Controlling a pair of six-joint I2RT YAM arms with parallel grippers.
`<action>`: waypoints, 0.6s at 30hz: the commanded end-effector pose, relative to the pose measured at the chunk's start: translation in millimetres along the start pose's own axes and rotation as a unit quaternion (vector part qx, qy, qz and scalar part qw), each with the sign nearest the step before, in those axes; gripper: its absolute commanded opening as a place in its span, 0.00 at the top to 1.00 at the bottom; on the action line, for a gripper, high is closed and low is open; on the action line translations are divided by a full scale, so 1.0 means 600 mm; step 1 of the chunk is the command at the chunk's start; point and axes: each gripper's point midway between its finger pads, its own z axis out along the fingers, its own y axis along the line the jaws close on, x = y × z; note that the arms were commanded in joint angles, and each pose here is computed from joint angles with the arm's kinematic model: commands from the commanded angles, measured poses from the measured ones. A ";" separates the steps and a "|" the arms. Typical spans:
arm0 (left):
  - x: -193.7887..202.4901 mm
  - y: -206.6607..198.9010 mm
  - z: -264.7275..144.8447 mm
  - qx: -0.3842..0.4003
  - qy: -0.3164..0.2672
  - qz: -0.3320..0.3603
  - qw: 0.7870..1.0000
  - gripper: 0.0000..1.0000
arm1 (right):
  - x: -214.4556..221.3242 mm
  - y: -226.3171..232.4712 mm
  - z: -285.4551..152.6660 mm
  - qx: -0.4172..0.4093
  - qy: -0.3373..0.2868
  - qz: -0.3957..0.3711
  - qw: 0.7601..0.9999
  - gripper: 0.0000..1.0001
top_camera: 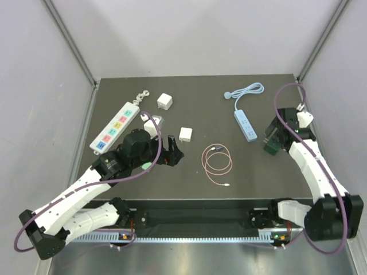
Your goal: Insert the plug
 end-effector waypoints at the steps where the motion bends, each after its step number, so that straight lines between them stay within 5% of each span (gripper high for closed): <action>1: -0.015 -0.001 0.009 0.002 -0.022 0.010 1.000 0.06 | -0.009 0.025 0.039 -0.034 0.018 0.006 0.999 0.05; 11: -0.001 -0.001 0.030 0.010 -0.012 0.012 1.000 0.06 | 0.004 0.019 0.139 -0.008 0.060 -0.009 0.998 0.12; 18: -0.015 -0.004 0.021 0.017 -0.037 0.018 0.999 0.06 | 0.019 0.015 0.160 -0.017 0.072 -0.034 0.997 0.32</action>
